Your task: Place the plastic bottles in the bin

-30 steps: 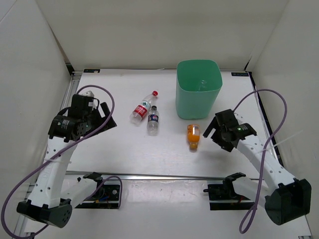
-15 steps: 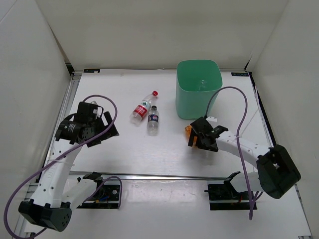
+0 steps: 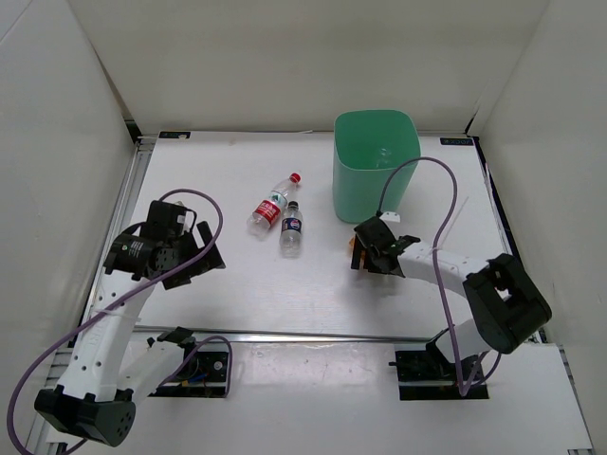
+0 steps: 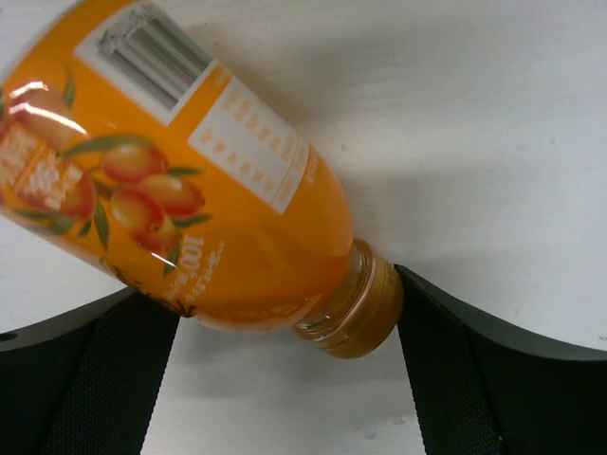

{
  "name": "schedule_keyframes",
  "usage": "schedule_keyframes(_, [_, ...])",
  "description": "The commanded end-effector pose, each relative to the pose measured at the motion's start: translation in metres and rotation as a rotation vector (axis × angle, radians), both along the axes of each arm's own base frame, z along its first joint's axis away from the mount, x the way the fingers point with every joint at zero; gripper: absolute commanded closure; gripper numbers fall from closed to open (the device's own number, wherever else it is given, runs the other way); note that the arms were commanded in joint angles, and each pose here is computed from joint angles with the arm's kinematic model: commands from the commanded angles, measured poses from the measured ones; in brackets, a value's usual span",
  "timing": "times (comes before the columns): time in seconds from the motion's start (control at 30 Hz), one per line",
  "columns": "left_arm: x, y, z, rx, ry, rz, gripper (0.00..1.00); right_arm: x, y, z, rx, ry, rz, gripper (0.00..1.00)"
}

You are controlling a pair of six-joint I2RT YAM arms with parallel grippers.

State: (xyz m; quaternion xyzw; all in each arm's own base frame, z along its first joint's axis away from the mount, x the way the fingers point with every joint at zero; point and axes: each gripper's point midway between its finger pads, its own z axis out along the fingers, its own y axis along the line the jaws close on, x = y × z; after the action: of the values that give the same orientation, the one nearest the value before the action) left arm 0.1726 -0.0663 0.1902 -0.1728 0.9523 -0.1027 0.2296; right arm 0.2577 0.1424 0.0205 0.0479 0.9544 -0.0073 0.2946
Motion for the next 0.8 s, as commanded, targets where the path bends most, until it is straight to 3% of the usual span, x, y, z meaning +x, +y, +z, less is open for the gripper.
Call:
schedule_keyframes(0.0, [-0.008,0.000,-0.001,-0.002,0.012,-0.018,0.01,0.026,0.008,0.014,0.018,-0.065,-0.003,0.10])
schedule_keyframes(0.33, [-0.007,0.000,-0.004,0.011,0.027,-0.034,0.01,0.024,0.016,0.009,0.059,-0.023,0.004,0.24])
schedule_keyframes(0.53, [-0.006,-0.001,-0.006,0.011,0.026,-0.055,0.01,0.011,0.013,0.003,0.061,0.024,0.018,0.40])
schedule_keyframes(0.6, [-0.004,-0.002,-0.010,0.013,0.033,-0.055,0.01,0.007,0.012,0.005,0.067,0.029,0.023,0.55])
schedule_keyframes(0.77, [-0.003,-0.005,-0.013,-0.001,0.033,-0.072,0.01,-0.016,0.009,0.008,0.055,0.060,0.058,0.62])
